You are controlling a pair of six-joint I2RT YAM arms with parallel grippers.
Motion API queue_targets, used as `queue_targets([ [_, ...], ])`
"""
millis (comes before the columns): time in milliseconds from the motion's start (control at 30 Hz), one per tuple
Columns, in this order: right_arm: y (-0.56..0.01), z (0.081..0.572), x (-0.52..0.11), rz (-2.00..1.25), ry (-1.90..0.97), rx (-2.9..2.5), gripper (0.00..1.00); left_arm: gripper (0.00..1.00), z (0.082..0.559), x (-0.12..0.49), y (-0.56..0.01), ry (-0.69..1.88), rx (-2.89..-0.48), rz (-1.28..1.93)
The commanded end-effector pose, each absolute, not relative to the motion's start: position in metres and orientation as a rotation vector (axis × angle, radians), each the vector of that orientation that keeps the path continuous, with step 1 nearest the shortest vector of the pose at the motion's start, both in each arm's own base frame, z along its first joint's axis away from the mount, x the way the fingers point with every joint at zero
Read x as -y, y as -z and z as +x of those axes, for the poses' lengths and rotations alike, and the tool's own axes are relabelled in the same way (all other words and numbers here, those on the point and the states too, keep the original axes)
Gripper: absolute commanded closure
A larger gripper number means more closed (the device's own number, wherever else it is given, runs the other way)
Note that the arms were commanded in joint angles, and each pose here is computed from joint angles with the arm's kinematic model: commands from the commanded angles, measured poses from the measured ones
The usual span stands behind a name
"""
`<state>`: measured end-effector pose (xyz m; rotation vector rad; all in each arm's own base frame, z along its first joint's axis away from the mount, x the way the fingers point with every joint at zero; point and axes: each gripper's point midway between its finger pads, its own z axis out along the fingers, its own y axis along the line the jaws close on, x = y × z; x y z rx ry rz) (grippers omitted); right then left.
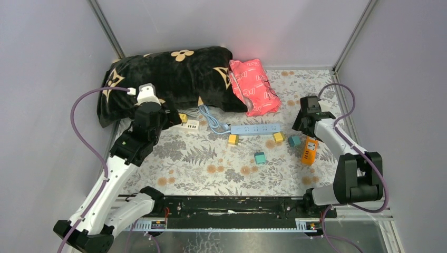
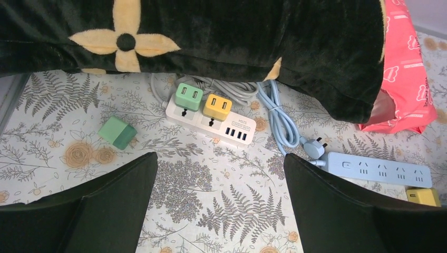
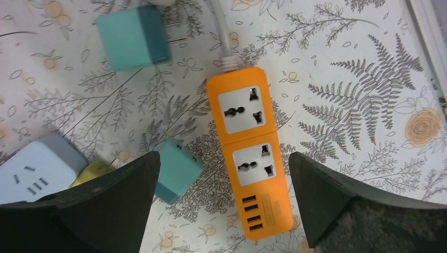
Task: Insert the plug
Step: Pick up the socket from the center of the board.
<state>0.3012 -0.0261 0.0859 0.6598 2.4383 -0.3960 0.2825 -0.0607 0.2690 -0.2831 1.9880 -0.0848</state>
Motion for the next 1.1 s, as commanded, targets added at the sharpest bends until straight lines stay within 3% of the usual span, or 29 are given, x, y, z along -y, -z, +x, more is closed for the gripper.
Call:
queue_targets([
  [0, -0.075, 0.309, 0.037, 0.722, 0.293, -2.445, 0.01, 0.02, 0.282, 0.063, -0.275, 0.108, -1.937, -0.252],
  [133, -0.061, 0.311, 0.044, 0.715, 0.255, -2.482, 0.00, 0.02, 0.281, 0.062, -0.276, 0.100, -1.928, -0.245],
  [300, -0.041, 0.315, 0.035, 0.746, 0.120, -2.538, 0.07, 0.00, 0.278, 0.064, -0.275, 0.112, -1.925, -0.219],
  [733, -0.015, 0.302, 0.061, 0.832, 0.145, -2.545, 0.21, 0.00, 0.280, 0.080, -0.269, 0.172, -1.932, -0.119],
  [900, -0.010, 0.298, 0.063, 0.842, 0.157, -2.559, 0.36, 0.00, 0.281, 0.079, -0.267, 0.165, -1.930, -0.119],
  [1067, -0.031, 0.307, 0.069, 0.868, 0.162, -2.472, 0.61, 0.00, 0.282, 0.080, -0.264, 0.163, -1.936, -0.112],
])
